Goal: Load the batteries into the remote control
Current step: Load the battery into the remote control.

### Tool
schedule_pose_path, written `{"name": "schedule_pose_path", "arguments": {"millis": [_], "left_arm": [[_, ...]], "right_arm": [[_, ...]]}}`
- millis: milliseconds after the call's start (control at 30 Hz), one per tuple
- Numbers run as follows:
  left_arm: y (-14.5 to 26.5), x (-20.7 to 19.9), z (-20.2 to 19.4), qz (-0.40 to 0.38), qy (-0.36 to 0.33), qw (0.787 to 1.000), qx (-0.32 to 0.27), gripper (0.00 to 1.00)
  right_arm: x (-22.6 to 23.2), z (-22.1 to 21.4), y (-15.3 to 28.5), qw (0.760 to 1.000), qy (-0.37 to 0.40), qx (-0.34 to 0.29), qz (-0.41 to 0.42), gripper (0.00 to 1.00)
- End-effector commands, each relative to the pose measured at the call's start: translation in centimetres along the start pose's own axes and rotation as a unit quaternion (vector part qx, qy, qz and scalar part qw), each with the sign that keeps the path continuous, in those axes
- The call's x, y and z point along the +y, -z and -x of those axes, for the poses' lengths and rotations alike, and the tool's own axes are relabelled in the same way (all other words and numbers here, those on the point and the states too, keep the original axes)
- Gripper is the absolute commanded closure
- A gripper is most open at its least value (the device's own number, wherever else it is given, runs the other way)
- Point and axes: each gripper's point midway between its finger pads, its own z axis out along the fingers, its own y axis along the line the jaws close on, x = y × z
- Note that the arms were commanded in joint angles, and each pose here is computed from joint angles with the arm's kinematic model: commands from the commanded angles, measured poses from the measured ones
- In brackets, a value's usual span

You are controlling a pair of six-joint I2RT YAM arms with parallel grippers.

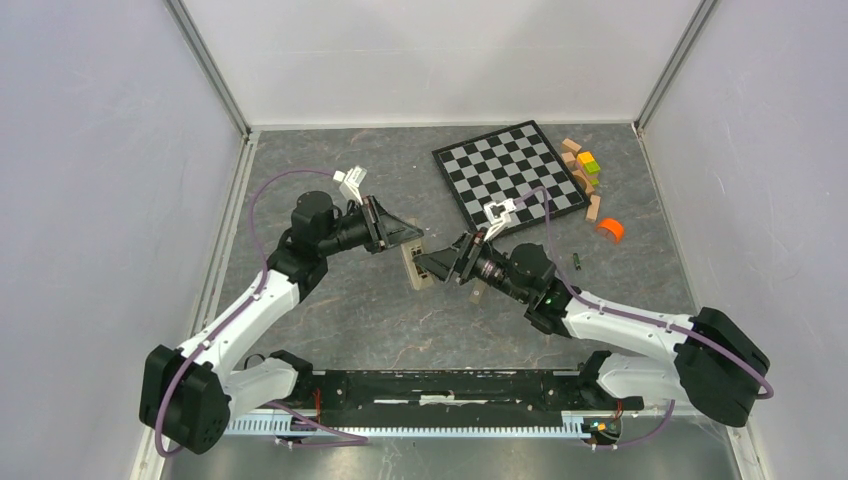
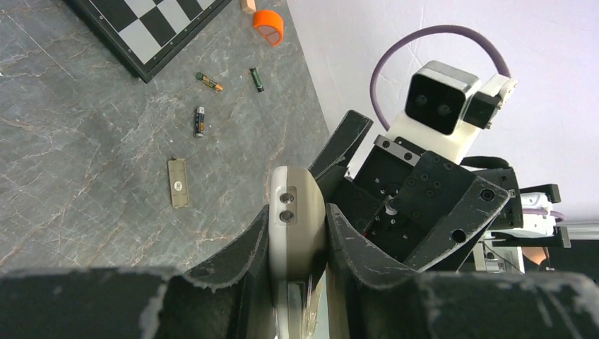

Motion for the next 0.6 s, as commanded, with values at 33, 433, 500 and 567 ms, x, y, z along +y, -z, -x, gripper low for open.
{"name": "schedule_pose_path", "arguments": {"millis": [33,433,500,567], "left_arm": [[0.1,-2.3,0.7,-0.036,-0.044,0.998,0.006,0.98],[0.1,-1.9,0.3,-0.031,-0.043,0.999,0.013,0.98],[0.1,-1.9,0.4,-0.03,-0.042,0.999,0.013,0.98],[0.1,-1.8,0.4,-0.027,-0.041,0.999,0.013,0.98]], "right_arm": [[0.6,1.4,-0.5,0.996,0.09,-0.005,0.001,0.24],[0.3,1.8,-1.3,0.982,0.187,0.016,-0.011,0.41],[-0.1,1.6,-1.5,0.98,0.195,0.027,-0.018,0.44],[-0.2,1.2,-1.7,0.978,0.206,0.038,-0.017,0.45]]}}
